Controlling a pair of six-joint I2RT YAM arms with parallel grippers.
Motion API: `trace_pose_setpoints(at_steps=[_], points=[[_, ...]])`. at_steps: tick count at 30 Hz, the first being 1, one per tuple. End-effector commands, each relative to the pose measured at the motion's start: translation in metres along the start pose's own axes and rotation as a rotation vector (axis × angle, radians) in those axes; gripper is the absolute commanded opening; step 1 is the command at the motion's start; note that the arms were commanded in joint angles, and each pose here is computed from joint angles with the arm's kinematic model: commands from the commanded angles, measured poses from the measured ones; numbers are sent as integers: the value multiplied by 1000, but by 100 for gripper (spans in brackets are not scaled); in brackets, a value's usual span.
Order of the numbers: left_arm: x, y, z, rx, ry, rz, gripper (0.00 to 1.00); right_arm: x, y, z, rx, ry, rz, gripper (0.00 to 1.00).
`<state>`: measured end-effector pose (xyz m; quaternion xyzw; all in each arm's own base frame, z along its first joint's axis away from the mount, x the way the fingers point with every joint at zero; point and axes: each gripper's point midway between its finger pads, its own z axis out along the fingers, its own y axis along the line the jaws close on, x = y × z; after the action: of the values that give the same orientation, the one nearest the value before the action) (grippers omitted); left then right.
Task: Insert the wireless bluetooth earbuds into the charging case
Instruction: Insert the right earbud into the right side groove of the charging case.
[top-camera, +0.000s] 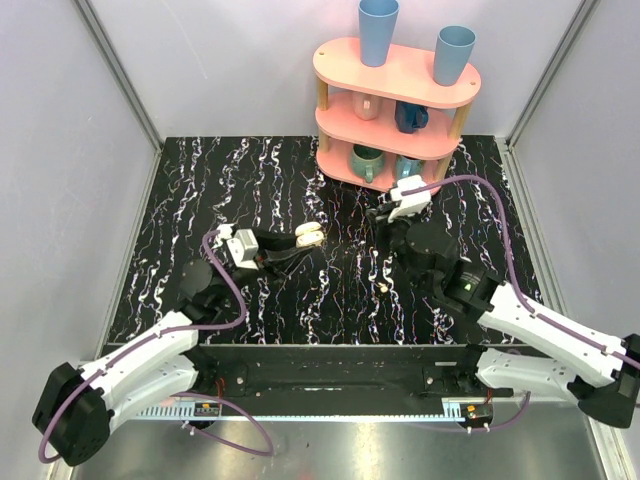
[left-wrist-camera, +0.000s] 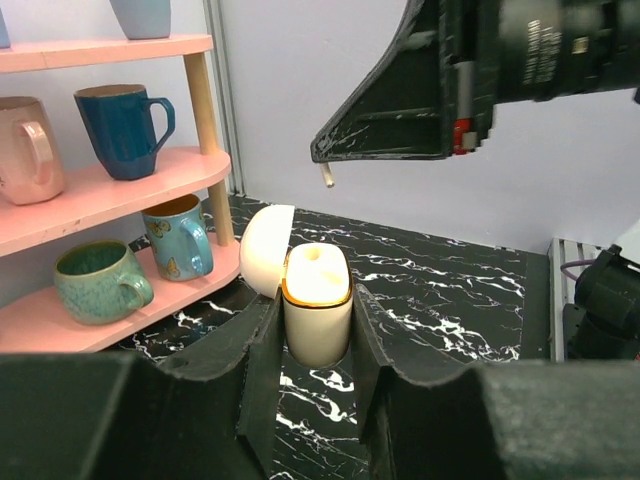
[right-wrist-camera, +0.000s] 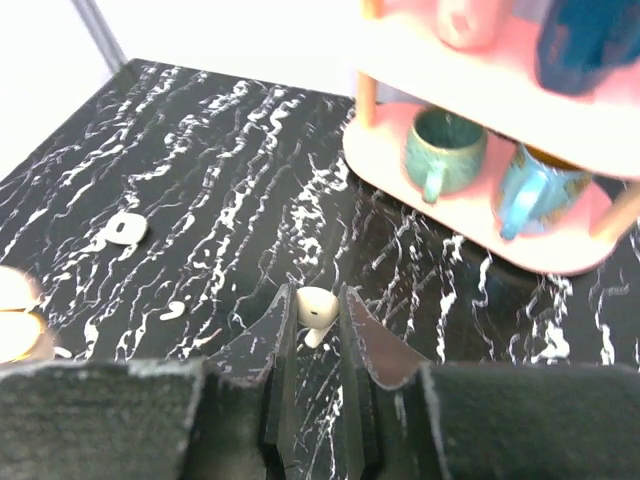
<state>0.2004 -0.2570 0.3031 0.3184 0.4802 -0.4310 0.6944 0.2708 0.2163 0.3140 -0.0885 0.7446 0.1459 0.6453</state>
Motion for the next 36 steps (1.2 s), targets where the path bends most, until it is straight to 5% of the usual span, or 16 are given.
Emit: trace_pose_setpoints(at_steps=[1, 10, 22, 36], points=[[-24, 9, 10, -39, -53, -1, 0, -63, 29, -10, -35, -228, -85, 0], [-25, 15, 15, -64, -50, -22, 0, -93, 68, -30, -163, -348, -72, 0], [-33, 15, 18, -69, -67, -36, 0, -80, 112, -33, -370, -301, -56, 0], [-37, 17, 19, -82, -78, -49, 0, -72, 117, -28, -379, -294, -57, 0]])
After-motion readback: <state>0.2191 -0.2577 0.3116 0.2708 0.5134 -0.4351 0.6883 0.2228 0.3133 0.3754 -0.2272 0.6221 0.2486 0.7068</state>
